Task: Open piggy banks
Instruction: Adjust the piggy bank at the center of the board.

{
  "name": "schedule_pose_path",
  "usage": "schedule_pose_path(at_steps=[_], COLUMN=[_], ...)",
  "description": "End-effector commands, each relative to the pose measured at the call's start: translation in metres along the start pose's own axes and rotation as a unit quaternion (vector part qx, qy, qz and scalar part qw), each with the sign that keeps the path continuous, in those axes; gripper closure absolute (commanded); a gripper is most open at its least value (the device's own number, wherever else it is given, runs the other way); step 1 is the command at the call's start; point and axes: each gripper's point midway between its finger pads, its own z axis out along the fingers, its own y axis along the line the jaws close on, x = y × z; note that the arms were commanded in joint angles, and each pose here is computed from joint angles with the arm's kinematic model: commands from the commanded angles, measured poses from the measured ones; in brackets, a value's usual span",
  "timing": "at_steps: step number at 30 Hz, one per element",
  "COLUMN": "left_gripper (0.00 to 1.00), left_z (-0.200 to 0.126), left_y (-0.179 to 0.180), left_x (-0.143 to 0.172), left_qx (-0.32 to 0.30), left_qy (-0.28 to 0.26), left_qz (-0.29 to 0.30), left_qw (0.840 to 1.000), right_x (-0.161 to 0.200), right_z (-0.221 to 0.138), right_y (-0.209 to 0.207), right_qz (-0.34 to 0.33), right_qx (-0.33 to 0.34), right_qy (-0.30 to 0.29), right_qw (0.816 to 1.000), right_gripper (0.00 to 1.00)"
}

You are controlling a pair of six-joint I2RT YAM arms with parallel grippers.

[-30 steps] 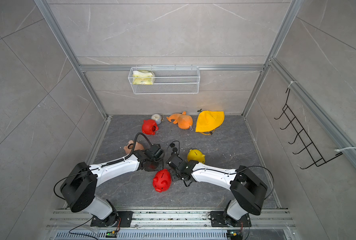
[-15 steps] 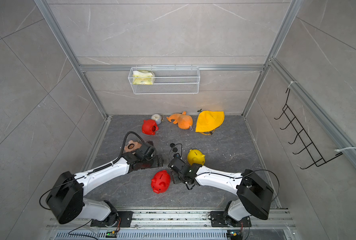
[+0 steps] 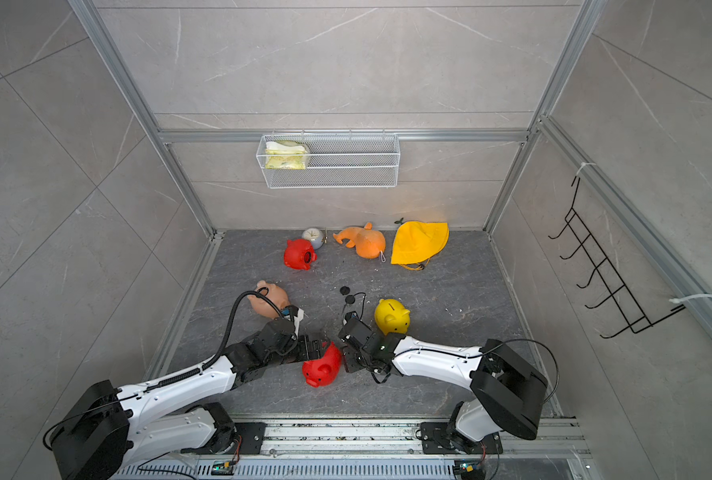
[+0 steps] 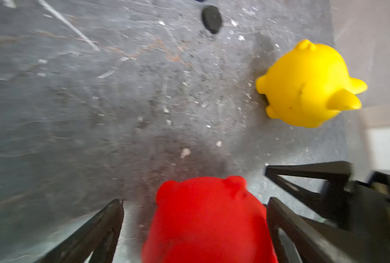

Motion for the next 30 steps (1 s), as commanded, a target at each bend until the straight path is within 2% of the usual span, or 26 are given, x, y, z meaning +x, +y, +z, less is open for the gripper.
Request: schedule_pose_path(at_steps=[1, 7, 12, 17, 23, 30], left_gripper=[0.0, 0.0, 0.01, 0.0, 0.0, 0.0], left_z=[0.002, 0.009, 0.021, 0.029, 0.008, -0.02], left_y=[-0.023, -0.018, -0.022, -0.031, -0.022, -0.008], left_x=[-0.014, -0.009, -0.017, -0.027, -0.028, -0.014], left_qx=[0.027, 0.017, 0.0, -0.01, -0.027, 0.002], left_qy=[-0.04, -0.044, -0.045, -0.043, -0.049, -0.063], left_qz=[-0.009, -0.047, -0.066, -0.055, -0.034, -0.063], left_qw=[0.999, 0.998, 0.997, 0.998, 0.998, 0.996], right_x=[-0.001, 0.002, 0.0, -0.004, 0.005, 0.013], right_z=[-0.005, -0.005, -0.008, -0.008, -0.007, -0.013], right_y=[0.029, 0.046, 0.038, 0.034, 0.023, 0.054], right_qz=[-0.001, -0.013, 0.01, 0.007, 0.0, -0.028], right_qx=[-0.062, -0.077, -0.051, -0.035, -0.011, -0.106], right_qy=[-0.01, 0.001, 0.001, -0.004, 0.008, 0.016], right_qw=[0.998, 0.997, 0.999, 0.999, 1.0, 0.994], right_gripper=[0.44, 0.45, 0.44, 0.42, 0.42, 0.44])
